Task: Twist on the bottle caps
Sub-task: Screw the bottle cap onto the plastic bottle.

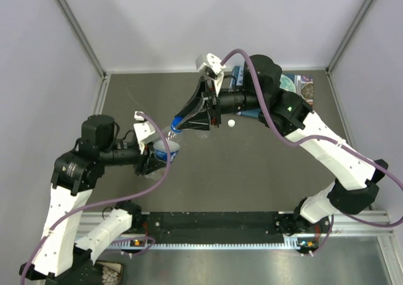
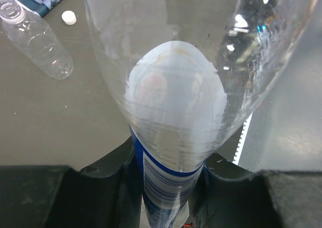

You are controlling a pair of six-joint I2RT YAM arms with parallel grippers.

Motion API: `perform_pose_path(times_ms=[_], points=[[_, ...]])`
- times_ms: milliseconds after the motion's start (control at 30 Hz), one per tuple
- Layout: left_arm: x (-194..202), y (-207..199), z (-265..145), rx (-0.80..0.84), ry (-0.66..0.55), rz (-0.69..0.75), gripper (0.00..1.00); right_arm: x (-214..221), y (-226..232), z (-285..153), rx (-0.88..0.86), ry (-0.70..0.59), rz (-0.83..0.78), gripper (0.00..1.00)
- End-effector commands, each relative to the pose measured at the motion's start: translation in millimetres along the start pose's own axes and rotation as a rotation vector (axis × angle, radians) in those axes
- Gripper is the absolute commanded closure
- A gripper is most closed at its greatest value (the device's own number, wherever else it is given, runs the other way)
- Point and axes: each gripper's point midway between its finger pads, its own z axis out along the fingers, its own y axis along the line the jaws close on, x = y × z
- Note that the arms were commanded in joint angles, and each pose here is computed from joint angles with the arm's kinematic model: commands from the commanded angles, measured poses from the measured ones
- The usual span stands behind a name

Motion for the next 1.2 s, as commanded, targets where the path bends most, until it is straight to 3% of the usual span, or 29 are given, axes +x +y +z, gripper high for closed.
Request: perform_pose_path(times_ms=[0,300,700,1167], points=[[-37.9,14.2,-4.0,-0.066,-0.108,0.082,0.98,28.3,13.9,2.0,-0.064,0.107,0.118,1.00],[-51.8,28.0,-12.0,-0.177,-0.162,0.088,0.98,41.1,4.6,7.6,-0.024,0.127,0.199,1.00],[-84.5,62.5,-35.3,-0.422,-0.268,0.076,0.99,56.1,-29.0,15.4,0.161,0.113,0.298,1.00],[-88.6,88.1,-56.3,-0.617,-0.302,0.035,1.00,59.0,-50.8,24.0,0.331,0.063,0.399,1.00]])
